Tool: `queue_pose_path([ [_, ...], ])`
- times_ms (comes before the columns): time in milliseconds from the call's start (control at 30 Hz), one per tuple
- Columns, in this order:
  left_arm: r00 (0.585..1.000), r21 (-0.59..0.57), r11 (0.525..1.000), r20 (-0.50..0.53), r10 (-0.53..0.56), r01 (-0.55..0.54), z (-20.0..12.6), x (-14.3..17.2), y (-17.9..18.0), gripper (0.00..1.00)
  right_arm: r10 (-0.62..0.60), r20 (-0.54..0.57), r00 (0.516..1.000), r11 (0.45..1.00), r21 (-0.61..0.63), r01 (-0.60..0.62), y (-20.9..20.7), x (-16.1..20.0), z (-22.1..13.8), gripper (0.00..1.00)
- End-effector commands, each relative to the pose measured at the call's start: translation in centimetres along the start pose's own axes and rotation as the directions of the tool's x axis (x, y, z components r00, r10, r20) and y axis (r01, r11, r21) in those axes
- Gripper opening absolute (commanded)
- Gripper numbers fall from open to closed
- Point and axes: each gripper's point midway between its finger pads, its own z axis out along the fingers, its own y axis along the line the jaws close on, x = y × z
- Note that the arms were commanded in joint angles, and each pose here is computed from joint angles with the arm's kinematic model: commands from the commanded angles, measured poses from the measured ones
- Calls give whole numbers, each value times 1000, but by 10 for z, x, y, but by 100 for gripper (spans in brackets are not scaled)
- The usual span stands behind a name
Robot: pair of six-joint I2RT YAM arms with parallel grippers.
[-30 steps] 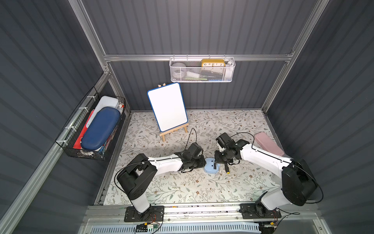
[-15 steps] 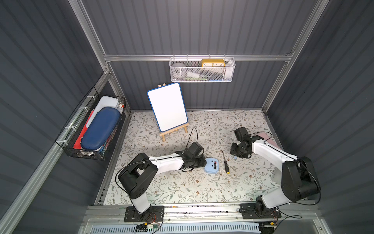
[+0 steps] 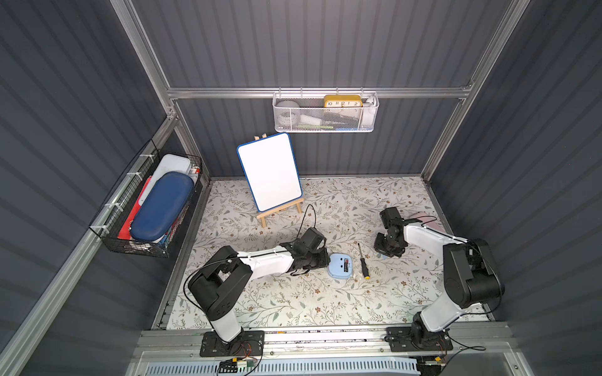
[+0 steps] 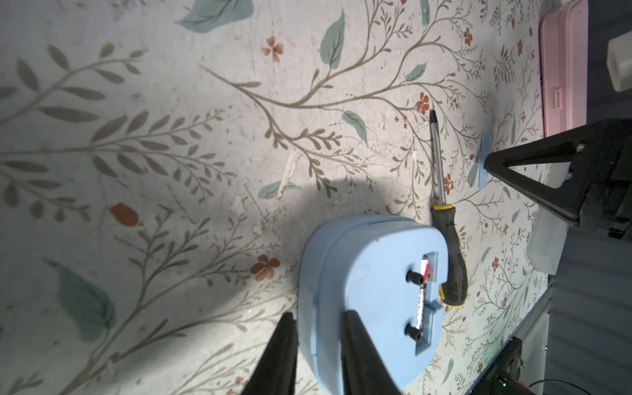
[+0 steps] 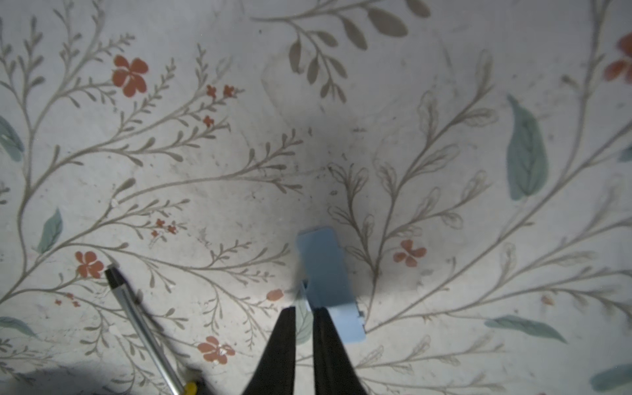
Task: Remove the battery from the alarm
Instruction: Remove the cover from the alarm, then adjust the alarm at the center of the board.
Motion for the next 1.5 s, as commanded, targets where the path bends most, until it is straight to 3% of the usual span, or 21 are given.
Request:
queue_pose_path([
  [0,990,-223,975,-135,-52,21,0,46,65,27,-5,-5,1000,1000,-13,5,0,3,-3,25],
  [200,993,-219,976,-111,-47,22,-24,47,62,28,-58,52,997,989,-130,64,27,-3,-33,23],
  [267,988,-167,986,-153,-13,-12,-27,59,56,24,-103,60,993,982,-152,111,44,-6,-40,17],
  [333,985,-152,988,-170,-12,-15,-29,70,52,8,-152,55,987,973,-168,159,63,-7,-40,9],
  [367,984,-142,990,-177,-6,-20,-30,75,48,5,-179,53,982,967,-173,185,74,-7,-40,7],
  [667,965,57,998,-258,51,-37,-38,108,-2,0,-373,-30,927,898,-261,353,158,20,-17,1],
  [767,959,115,992,-273,75,-45,-30,114,-23,0,-381,-55,923,899,-254,356,161,26,-5,1],
  [900,963,107,994,-266,46,-17,-13,110,-25,0,-384,-66,921,904,-230,361,154,28,2,1],
  [1167,964,57,997,-263,-35,52,11,103,-17,0,-403,-121,907,895,-257,364,147,50,11,0],
  [1467,974,18,994,-200,-106,112,12,82,-5,0,-411,-150,899,898,-238,370,133,67,16,0],
])
